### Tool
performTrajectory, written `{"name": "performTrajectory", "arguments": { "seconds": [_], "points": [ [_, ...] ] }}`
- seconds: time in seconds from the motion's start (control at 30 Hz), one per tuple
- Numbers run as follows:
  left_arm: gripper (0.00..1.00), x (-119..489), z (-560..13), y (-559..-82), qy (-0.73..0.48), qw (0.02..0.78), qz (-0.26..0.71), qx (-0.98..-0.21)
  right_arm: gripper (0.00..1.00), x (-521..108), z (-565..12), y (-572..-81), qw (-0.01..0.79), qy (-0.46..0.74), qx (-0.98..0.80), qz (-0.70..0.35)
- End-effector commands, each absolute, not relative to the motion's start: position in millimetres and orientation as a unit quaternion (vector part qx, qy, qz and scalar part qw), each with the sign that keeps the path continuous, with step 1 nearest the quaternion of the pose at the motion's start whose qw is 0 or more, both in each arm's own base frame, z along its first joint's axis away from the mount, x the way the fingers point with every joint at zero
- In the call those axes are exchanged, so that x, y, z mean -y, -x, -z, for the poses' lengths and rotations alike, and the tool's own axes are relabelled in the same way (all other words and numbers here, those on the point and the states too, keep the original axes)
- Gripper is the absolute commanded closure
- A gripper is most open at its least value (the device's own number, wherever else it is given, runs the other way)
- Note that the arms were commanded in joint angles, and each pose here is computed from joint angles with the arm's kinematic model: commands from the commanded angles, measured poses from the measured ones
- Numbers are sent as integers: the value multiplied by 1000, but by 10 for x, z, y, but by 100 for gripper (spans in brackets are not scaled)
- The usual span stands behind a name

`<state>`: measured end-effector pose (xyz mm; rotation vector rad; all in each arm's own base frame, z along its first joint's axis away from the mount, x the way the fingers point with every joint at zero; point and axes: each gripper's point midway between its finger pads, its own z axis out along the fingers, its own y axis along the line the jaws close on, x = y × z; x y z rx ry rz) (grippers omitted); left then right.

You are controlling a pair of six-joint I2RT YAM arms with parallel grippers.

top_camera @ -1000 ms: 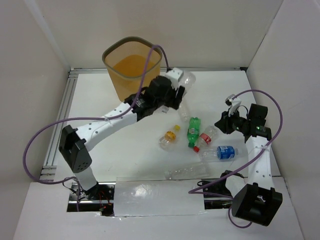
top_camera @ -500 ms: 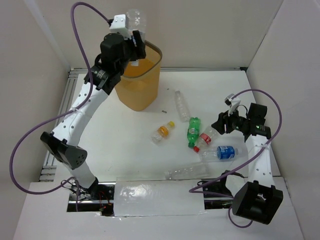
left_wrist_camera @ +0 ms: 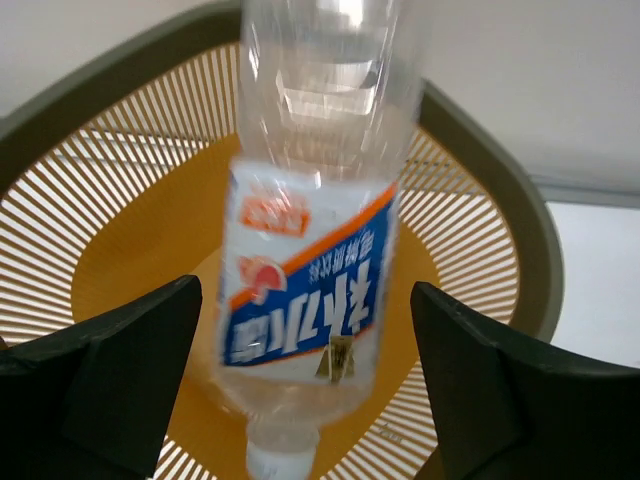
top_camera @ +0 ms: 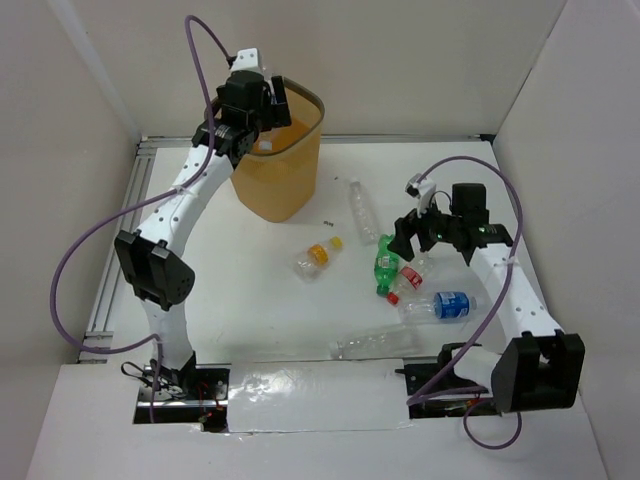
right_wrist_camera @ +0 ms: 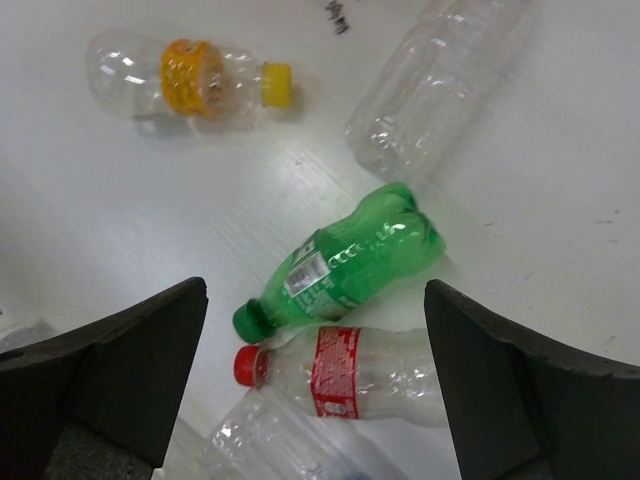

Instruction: Put the plastic bottles in the bin

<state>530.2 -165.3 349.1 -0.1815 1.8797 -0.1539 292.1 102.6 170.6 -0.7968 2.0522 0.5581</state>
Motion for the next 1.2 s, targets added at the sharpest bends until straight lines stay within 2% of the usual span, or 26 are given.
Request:
{"name": "performTrajectory", "arguments": {
  "seconds": [0.0,0.03,0.23,0.3,0.4,0.43,0.5,0.53,0.57,0.73,0.77,0.97,1.07,1.17],
  "points": [
    [1,1590,-4013,-5325,103,629,93,-765,4,-1013,-1949,-3324,459,292,-817,-189],
    [1,1610,-4095,-5316,104,634,103,-760,0,-1069,-1924,-3346,454,298,-819,-186],
    [1,1979,-4560,-4831,38,663,129,-736,0,-1312,-1646,-3563,418,294,-843,-167],
    [1,2235,-4796,-4430,2,674,154,-722,0,-1343,-1533,-3697,410,285,-852,-160],
    [1,2592,-4664,-3903,-56,663,154,-731,0,-1422,-1345,-3819,396,257,-868,-156],
    [1,2566,-4810,-3650,-63,673,166,-718,0,-1481,-1361,-3901,407,254,-864,-154],
    [1,2798,-4437,-3270,-105,642,169,-741,0,-1516,-1233,-3991,399,237,-873,-148],
    [1,2751,-4465,-3040,-107,640,184,-738,0,-1579,-1259,-4068,410,241,-868,-146],
    [1,2879,-4095,-2806,-132,612,175,-760,0,-1604,-1219,-4156,412,235,-870,-136],
    [1,2871,-3197,-2120,-152,536,176,-812,0,-1646,-1043,-4405,404,225,-877,-129],
    [1,2823,-2874,-2029,-143,511,164,-832,0,-1661,-1013,-4440,401,221,-879,-131],
    [1,2849,-2206,-1741,-156,451,148,-866,0,-1696,-733,-4701,379,198,-896,-122],
    [1,2923,-1850,-1714,-191,422,103,-880,0,-1718,-626,-4735,369,186,-902,-126],
    [1,2977,-1700,-1765,-208,416,55,-883,8,-1706,-519,-4697,358,186,-906,-126]
  ]
}}
